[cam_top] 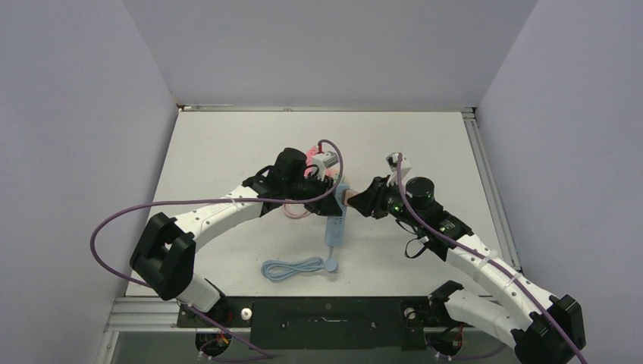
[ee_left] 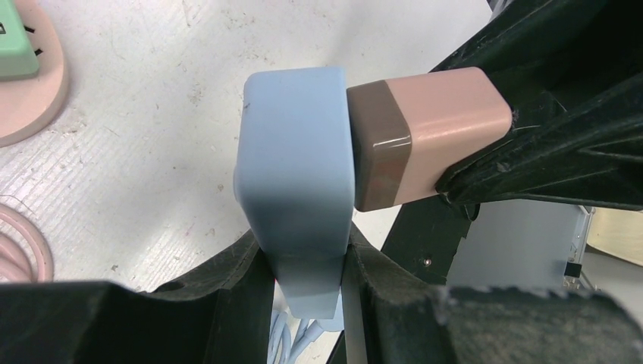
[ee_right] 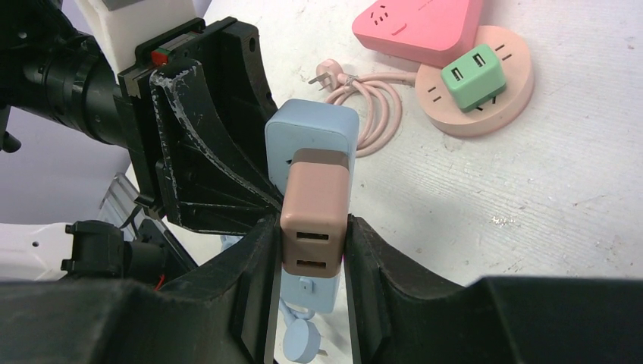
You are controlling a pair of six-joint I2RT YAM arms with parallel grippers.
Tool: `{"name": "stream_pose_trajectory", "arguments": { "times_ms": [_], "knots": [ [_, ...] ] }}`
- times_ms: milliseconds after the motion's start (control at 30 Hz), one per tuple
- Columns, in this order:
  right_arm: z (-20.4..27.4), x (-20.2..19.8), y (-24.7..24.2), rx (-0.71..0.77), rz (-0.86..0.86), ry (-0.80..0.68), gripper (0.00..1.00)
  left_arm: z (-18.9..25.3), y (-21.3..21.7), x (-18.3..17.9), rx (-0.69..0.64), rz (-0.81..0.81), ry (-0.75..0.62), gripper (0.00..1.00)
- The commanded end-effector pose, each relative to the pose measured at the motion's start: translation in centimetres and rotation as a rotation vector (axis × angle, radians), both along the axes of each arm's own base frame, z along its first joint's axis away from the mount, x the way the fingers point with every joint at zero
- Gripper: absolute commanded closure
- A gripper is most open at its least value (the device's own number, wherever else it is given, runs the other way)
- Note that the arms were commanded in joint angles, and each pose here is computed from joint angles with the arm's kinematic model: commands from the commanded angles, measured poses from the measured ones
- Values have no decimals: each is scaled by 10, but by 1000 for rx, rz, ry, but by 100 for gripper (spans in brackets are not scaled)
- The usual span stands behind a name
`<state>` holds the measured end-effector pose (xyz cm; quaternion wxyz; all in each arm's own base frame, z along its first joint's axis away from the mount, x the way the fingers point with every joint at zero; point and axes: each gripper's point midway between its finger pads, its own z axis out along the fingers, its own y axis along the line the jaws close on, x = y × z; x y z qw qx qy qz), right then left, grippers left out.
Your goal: Pull the plug off the socket
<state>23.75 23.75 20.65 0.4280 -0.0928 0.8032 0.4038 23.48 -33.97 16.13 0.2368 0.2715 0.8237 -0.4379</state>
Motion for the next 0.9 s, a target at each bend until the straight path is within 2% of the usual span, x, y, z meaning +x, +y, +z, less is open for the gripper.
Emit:
{"name": "stream_pose_trajectory", "arguments": {
  "times_ms": [0, 233, 500, 733, 867],
  "knots": [
    [30, 3, 5, 49, -14, -59, 95, 43, -16, 10, -82, -27, -121, 100],
    [18, 10, 10, -69, -191, -33, 95, 22, -7, 25, 21, 63, -101, 100],
    [3, 13, 25, -110, -236, 14, 95, 16, -4, 29, 54, 75, -101, 100],
    [8, 5, 31, -101, -140, -23, 95, 16, -2, 33, 33, 56, -101, 100],
    [18, -3, 34, -3, -16, -44, 95, 20, -4, 32, -5, 23, -87, 100]
  ]
}}
